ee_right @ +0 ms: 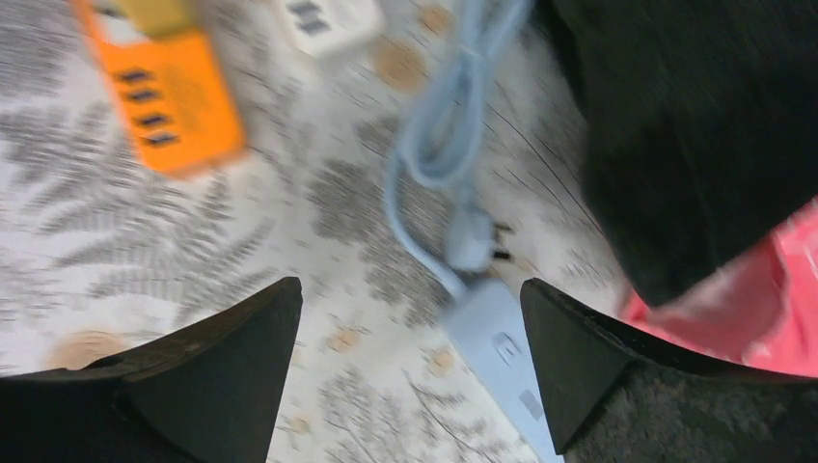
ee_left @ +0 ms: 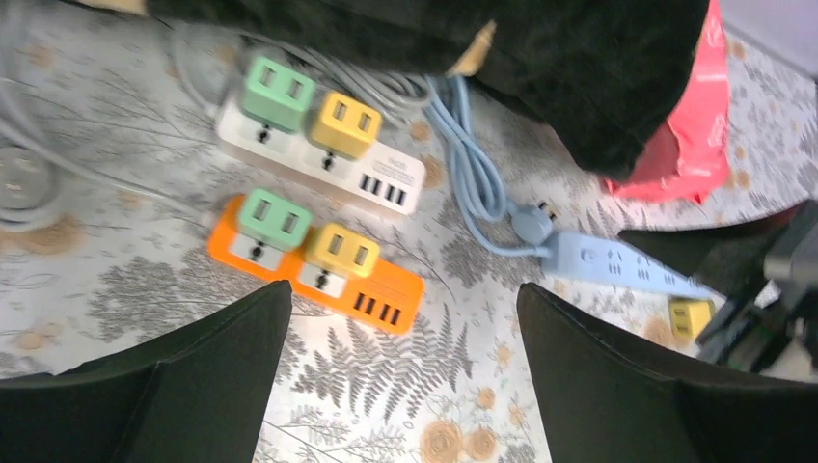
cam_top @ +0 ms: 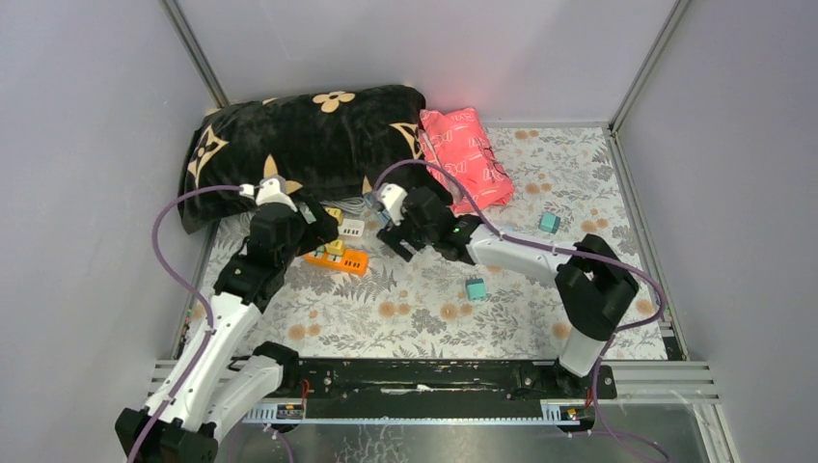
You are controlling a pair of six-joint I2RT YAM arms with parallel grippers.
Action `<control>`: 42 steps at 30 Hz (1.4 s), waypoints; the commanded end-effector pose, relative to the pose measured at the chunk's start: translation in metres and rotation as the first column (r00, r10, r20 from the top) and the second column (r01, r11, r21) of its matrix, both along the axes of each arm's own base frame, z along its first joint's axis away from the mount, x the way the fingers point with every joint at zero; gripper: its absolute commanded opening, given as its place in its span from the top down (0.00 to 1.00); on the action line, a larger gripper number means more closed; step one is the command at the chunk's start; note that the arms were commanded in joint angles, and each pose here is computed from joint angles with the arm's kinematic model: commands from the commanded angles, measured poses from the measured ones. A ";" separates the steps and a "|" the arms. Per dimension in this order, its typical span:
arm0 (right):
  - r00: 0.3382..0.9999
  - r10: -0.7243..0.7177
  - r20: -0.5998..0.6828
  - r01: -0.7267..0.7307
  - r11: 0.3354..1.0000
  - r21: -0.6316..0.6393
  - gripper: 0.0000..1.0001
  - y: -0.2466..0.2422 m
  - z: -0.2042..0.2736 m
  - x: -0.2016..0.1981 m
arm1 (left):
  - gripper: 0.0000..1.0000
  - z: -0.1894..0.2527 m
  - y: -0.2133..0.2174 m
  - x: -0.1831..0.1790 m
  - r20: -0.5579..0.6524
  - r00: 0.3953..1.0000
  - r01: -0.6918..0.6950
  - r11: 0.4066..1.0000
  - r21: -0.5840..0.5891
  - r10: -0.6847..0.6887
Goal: Insert the plug
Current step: Move the socket to the center of the board.
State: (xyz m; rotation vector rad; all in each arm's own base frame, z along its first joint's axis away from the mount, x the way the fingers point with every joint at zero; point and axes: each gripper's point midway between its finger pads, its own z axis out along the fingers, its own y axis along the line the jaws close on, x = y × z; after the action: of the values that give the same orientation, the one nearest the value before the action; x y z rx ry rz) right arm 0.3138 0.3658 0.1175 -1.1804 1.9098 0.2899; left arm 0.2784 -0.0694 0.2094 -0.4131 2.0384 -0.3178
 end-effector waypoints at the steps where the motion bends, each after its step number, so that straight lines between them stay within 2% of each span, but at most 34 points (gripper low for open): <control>1: 0.976 -0.208 0.066 0.206 0.978 0.030 0.09 -0.051 0.019 0.035 | 0.07 -0.010 -0.045 0.001 -0.008 0.988 0.151 0.977 -0.149 -0.154; 5: 0.931 -0.348 0.109 0.342 0.937 0.071 0.08 -0.084 0.028 0.053 | 0.07 -0.036 -0.071 -0.010 -0.076 0.976 0.189 0.969 -0.158 -0.203; 14: 0.839 -0.520 0.160 0.503 0.853 0.135 0.06 -0.122 0.032 0.069 | 0.10 -0.109 -0.124 -0.033 -0.250 0.923 0.254 0.950 -0.180 -0.293; 18: 0.824 -0.544 0.157 0.524 0.838 0.154 0.05 -0.131 0.030 0.073 | 0.12 -0.132 -0.137 -0.028 -0.296 0.909 0.266 0.955 -0.132 -0.294; 23: 0.826 -0.542 0.155 0.530 0.841 0.113 0.05 -0.133 0.020 0.076 | 0.13 -0.141 -0.149 -0.011 -0.293 0.908 0.285 0.955 -0.088 -0.298; 33: 0.818 -0.548 0.177 0.543 0.836 0.080 0.04 -0.142 0.012 0.080 | 0.14 -0.179 -0.125 0.008 -0.369 0.912 0.221 0.972 0.077 -0.178; 42: 0.875 -0.467 0.126 0.465 0.884 0.049 0.04 -0.129 0.004 0.075 | 0.15 -0.184 -0.082 0.035 -0.365 0.929 0.142 0.968 0.205 -0.059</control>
State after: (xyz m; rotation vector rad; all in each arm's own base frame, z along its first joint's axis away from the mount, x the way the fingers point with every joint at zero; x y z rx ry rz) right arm 0.3827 0.2274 0.1116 -0.6452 2.0209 -0.0864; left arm 0.2883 -0.1685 0.0172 -0.2390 2.4981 -0.1746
